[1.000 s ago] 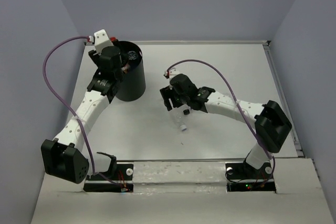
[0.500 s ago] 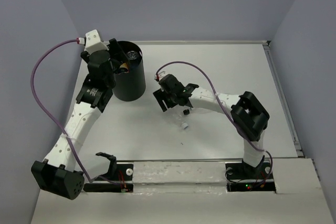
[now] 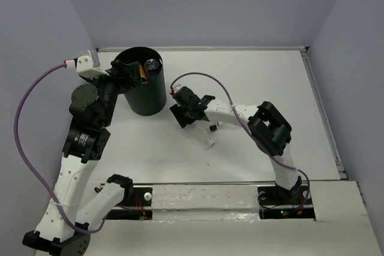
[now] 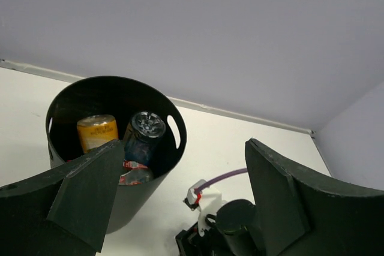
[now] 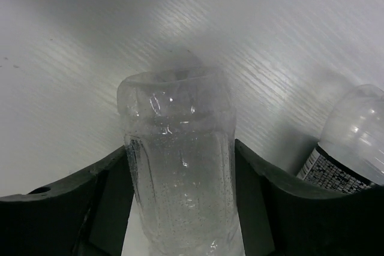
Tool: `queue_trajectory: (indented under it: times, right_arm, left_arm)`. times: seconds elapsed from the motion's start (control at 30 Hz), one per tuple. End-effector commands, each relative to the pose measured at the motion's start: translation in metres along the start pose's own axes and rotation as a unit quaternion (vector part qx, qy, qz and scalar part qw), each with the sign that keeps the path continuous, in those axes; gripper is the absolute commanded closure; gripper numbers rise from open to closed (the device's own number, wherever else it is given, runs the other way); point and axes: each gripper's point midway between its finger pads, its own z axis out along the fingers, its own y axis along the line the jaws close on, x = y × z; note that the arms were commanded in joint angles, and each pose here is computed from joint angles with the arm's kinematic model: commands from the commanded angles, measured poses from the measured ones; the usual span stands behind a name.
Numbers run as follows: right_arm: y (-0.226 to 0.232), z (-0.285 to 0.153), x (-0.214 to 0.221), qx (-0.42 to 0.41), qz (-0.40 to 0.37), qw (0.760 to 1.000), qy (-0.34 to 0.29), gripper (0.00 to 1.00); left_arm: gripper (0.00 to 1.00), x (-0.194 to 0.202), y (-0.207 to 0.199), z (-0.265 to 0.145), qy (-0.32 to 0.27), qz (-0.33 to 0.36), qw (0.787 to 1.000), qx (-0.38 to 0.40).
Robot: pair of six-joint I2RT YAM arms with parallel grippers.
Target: Put the plastic bottles in the bin
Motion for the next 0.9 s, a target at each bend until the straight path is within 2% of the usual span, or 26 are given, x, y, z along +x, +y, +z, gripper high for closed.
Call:
queue_trajectory:
  times: [0.0, 0.07, 0.1, 0.2, 0.23, 0.33, 0.4, 0.47, 0.53, 0.6, 0.63, 0.73, 0.77, 0.87]
  right_arm:
    - [0.029, -0.019, -0.026, -0.038, 0.006, 0.999, -0.028, 0.53]
    - [0.045, -0.037, -0.038, -0.06, 0.009, 0.997, -0.047, 0.61]
    - [0.046, -0.049, -0.048, -0.067, 0.016, 0.996, -0.062, 0.62]
    - [0.065, -0.123, -0.099, -0.123, 0.023, 0.981, -0.146, 0.63]
    - [0.064, -0.162, -0.123, -0.143, 0.03, 0.97, -0.195, 0.63]
    - [0.06, -0.231, -0.17, -0.164, 0.038, 0.942, -0.29, 0.65]
    - [0.055, -0.272, -0.205, -0.166, 0.039, 0.921, -0.35, 0.65]
    - [0.053, -0.29, -0.233, -0.16, 0.04, 0.904, -0.395, 0.66]
    - [0.042, -0.325, -0.273, -0.135, 0.052, 0.875, -0.462, 0.68]
    - [0.035, -0.323, -0.299, -0.112, 0.053, 0.86, -0.495, 0.71]
    - [0.034, -0.351, -0.321, -0.119, 0.063, 0.83, -0.542, 0.71]
    - [0.034, -0.346, -0.35, -0.12, 0.067, 0.803, -0.58, 0.72]
    - [0.032, -0.373, -0.366, -0.126, 0.075, 0.77, -0.621, 0.72]
    - [0.027, -0.378, -0.389, -0.124, 0.076, 0.726, -0.672, 0.72]
  left_arm:
    - [0.09, 0.015, -0.011, -0.011, 0.026, -0.006, 0.999, 0.044]
    - [0.09, 0.011, -0.014, -0.018, 0.022, -0.009, 0.998, 0.055]
    - [0.09, 0.01, -0.015, -0.021, 0.02, -0.01, 0.998, 0.057]
    - [0.09, -0.001, -0.02, -0.031, 0.005, -0.015, 0.997, 0.072]
    - [0.09, -0.008, -0.024, -0.039, -0.004, -0.021, 0.996, 0.083]
    - [0.09, -0.02, -0.03, -0.056, -0.023, -0.034, 0.994, 0.105]
    - [0.09, -0.025, -0.031, -0.064, -0.034, -0.042, 0.992, 0.111]
    - [0.08, -0.029, -0.031, -0.074, -0.046, -0.055, 0.991, 0.117]
    - [0.08, -0.03, -0.03, -0.082, -0.051, -0.063, 0.989, 0.121]
    - [0.08, -0.021, -0.027, -0.083, -0.042, -0.071, 0.99, 0.117]
    - [0.08, -0.018, -0.032, -0.088, -0.035, -0.074, 0.988, 0.134]
    - [0.08, 0.006, -0.026, -0.084, -0.001, -0.082, 0.989, 0.125]
    - [0.08, 0.018, -0.023, -0.083, 0.011, -0.084, 0.989, 0.121]
    - [0.08, 0.044, -0.018, -0.08, 0.043, -0.095, 0.988, 0.111]
